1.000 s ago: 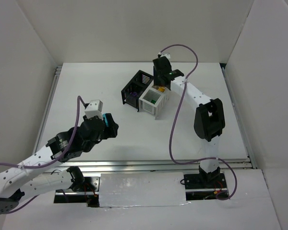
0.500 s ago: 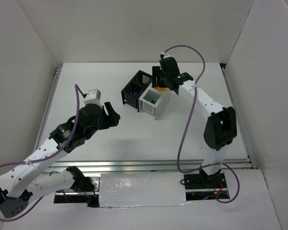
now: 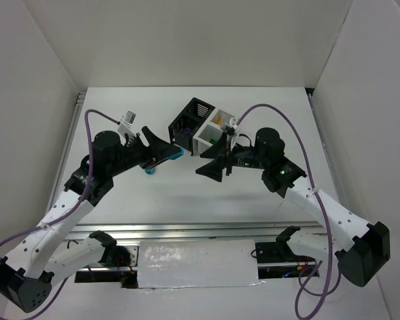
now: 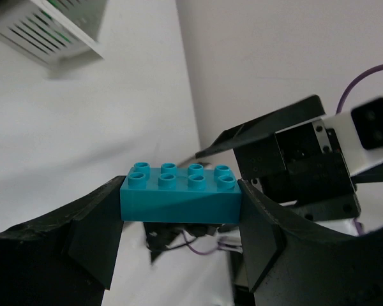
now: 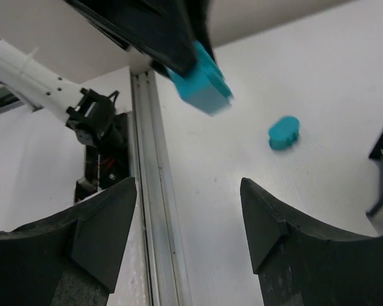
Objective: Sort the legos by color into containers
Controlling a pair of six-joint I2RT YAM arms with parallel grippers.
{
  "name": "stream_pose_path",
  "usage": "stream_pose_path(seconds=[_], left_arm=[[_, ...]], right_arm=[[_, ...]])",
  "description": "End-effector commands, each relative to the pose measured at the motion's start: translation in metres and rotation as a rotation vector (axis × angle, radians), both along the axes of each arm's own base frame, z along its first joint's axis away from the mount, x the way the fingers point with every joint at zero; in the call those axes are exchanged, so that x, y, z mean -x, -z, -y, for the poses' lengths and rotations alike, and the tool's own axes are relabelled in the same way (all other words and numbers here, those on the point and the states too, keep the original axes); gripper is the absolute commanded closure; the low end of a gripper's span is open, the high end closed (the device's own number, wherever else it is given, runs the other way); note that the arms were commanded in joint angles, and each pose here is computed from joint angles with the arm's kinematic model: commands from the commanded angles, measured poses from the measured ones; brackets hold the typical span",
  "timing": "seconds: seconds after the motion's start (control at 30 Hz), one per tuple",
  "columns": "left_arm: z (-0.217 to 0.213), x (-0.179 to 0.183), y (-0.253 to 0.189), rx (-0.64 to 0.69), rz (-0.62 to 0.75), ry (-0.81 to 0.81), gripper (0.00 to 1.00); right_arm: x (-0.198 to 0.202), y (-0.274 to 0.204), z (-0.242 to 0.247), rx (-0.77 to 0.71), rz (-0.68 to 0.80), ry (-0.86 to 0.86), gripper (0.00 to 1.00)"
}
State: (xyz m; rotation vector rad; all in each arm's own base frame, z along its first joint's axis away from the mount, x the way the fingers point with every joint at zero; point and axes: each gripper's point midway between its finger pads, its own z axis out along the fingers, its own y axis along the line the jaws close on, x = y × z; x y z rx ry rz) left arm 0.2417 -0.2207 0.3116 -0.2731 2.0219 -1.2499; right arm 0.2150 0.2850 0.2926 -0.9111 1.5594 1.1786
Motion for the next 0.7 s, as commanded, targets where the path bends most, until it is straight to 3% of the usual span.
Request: stream_pose_path(seconds=[0.0, 0.17, 0.47, 0.5, 0.53, 0.6, 0.67], left_arm=[[0.028, 0.021, -0.027, 0.276, -0.09, 0.152, 1.0], [0.016, 0.023, -0.028, 0.344, -0.117, 0.068, 1.0], [0.02, 0.029, -0.033, 0.387, -0.129, 0.108, 1.0], [0.021, 0.028, -0.029, 0.388, -0.137, 0.109, 1.0], [0.022, 0.028, -0.028, 0.394, -0.137, 0.115, 1.0], [0.024, 0.028, -0.025, 0.401, -0.148, 0.122, 1.0], [0.025, 0.027, -0.021, 0.403, -0.155, 0.123, 1.0]], right_arm=[[0.022, -0.047, -0.019, -0.101, 0.236, -0.063, 0.27], [0.0, -0.061, -0.035, -0.12, 0.283, 0.095, 0.28], [0.001, -0.069, -0.061, -0.117, 0.293, 0.026, 0.35], [-0.002, -0.068, -0.063, -0.112, 0.29, 0.027, 0.37], [-0.001, -0.071, -0.063, -0.114, 0.294, 0.022, 0.52], [0.003, -0.073, -0.067, -0.12, 0.292, -0.01, 0.63], [0.013, -0.071, -0.071, -0.118, 0.283, -0.082, 0.68]])
